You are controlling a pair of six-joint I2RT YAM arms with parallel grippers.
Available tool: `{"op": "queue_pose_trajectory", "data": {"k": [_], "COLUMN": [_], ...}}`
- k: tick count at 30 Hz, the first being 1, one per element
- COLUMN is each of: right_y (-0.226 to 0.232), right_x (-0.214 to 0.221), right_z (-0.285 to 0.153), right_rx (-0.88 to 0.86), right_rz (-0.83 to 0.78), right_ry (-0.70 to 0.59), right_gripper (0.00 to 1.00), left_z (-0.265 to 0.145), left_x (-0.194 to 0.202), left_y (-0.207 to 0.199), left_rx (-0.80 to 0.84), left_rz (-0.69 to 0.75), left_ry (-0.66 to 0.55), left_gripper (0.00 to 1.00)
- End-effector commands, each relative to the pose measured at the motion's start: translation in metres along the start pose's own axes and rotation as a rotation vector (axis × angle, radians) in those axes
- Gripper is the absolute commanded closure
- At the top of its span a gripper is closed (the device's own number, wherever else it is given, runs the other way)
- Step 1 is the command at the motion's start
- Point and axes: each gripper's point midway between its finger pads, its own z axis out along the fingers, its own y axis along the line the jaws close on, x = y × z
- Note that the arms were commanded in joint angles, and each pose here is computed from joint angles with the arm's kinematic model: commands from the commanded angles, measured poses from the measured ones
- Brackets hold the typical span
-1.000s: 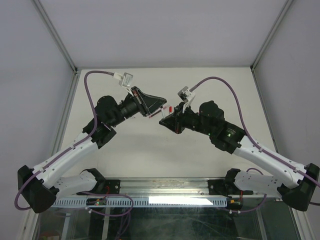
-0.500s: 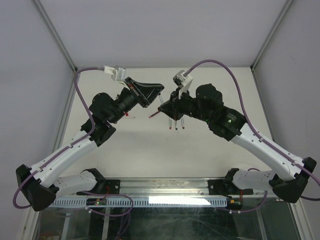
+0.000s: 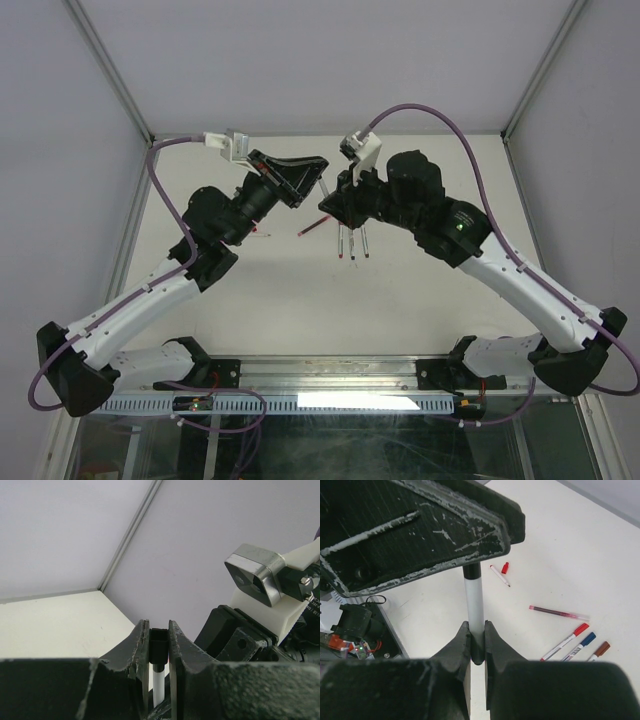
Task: Insert the pens into the pen caps
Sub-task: Insert the pen cap onto the pen.
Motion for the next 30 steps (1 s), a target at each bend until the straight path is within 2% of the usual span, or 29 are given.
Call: {"op": "queue_pose_trajectory", "data": {"k": [1, 11, 16, 19, 26, 30], "right_y": [-0.02, -0.005, 0.005, 0.006, 0.004, 0.001], "right_x": [-0.212, -0.269, -0.287, -0.273, -0.189, -0.148], "right_z": [-0.08, -0.118, -0.12, -0.111, -0.07, -0.06], "right_rx": [0.154, 0.15, 0.11, 0.095, 0.022, 0.004], "right_rz": [-0.044, -0.159, -0.184, -0.191, -0.17, -0.128], "right_ry": [-0.788, -0.933, -0.938, -0.886, -0.666, -0.602], "right_gripper": [1.0, 1.0, 1.0, 1.0, 1.0, 1.0], "left_z": [-0.053, -0.062, -0.064, -0.064, -0.06, -0.059], "left_x": [0.154, 0.176, 0.181, 0.172, 0.145, 0.148], "left_y": [-0.008, -0.006, -0.006, -0.006, -0.012, -0.014], "left_rx": [0.082, 0.077, 0.075, 0.061, 0.049, 0.061], "left_rz": [-0.094, -0.108, -0.106, -0.09, -0.103, -0.114], "left_ry": [0.562, 0.62, 0.632, 0.601, 0.504, 0.518], "left_gripper": [1.0, 1.0, 1.0, 1.0, 1.0, 1.0]}}
